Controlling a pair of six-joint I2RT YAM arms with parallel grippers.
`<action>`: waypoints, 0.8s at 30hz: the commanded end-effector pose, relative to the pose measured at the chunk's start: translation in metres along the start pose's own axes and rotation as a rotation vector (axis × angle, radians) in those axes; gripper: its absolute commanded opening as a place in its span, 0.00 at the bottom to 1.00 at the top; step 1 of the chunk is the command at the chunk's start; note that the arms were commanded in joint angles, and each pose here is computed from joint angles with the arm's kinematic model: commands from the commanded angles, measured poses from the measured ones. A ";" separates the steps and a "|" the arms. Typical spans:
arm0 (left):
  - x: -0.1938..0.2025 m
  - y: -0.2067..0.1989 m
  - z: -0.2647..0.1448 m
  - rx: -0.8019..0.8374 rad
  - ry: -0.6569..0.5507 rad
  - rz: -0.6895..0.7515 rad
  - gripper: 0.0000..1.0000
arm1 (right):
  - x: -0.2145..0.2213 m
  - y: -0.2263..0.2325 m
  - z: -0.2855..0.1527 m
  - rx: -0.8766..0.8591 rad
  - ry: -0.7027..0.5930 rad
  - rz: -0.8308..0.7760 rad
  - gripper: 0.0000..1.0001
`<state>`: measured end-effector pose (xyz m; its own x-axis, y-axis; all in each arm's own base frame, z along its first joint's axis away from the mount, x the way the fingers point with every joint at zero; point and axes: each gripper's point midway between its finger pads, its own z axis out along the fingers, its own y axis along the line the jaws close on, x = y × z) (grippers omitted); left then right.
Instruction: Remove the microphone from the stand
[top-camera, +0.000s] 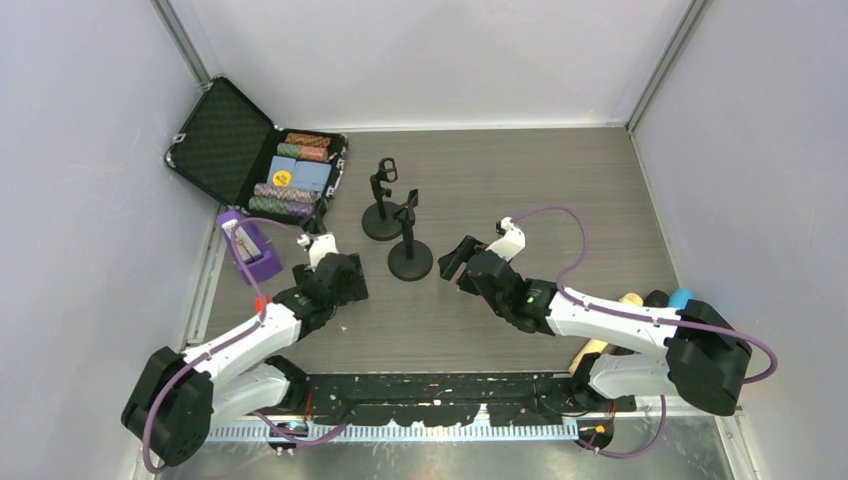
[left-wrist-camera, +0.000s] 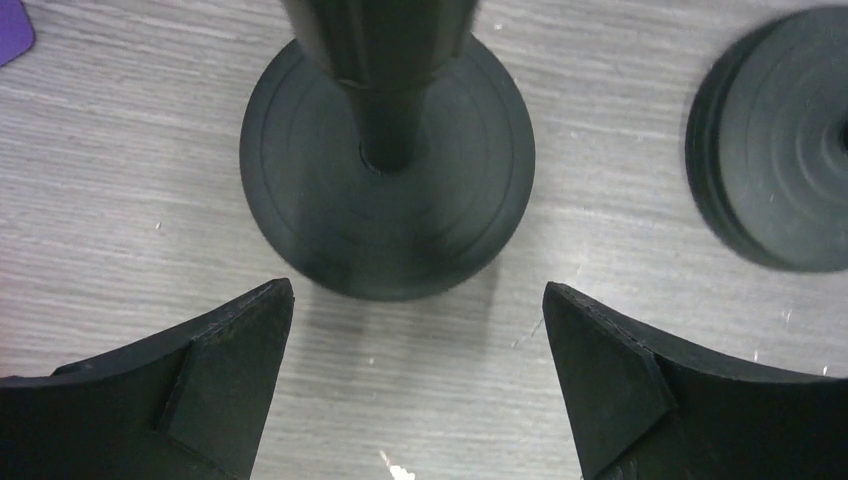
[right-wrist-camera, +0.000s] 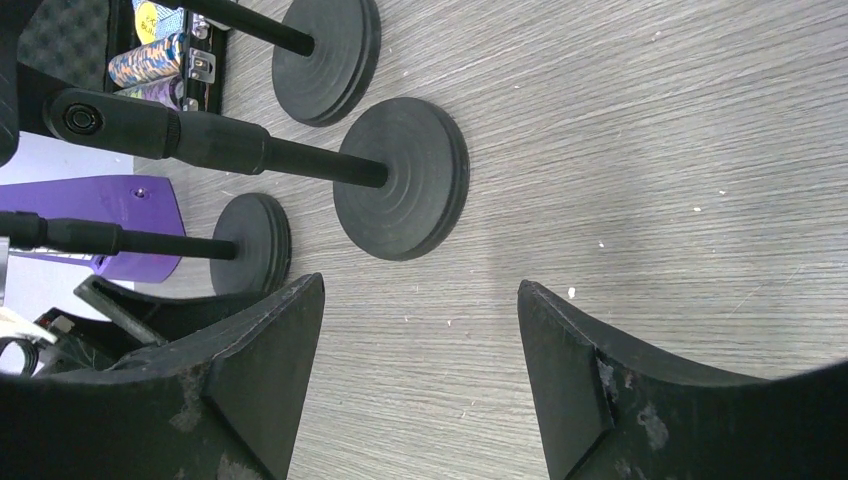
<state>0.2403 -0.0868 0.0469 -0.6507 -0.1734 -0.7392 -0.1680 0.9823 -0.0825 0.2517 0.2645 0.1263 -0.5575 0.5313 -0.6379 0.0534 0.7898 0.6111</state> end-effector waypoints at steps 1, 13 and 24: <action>-0.021 -0.019 0.012 0.073 -0.039 -0.115 1.00 | -0.014 0.016 -0.004 -0.027 -0.035 0.014 0.77; -0.020 -0.069 0.025 0.298 -0.024 -0.085 1.00 | -0.011 0.009 -0.001 0.010 -0.028 -0.002 0.77; -0.031 -0.100 -0.010 0.503 0.003 -0.049 1.00 | -0.043 0.004 -0.018 0.046 -0.116 -0.074 0.77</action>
<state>0.2687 -0.1612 0.0440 -0.6913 -0.2139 -0.6902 0.0657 0.9326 -0.3548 0.2520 0.2537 0.1276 -0.5527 0.4864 -0.6767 0.0642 0.8345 0.5473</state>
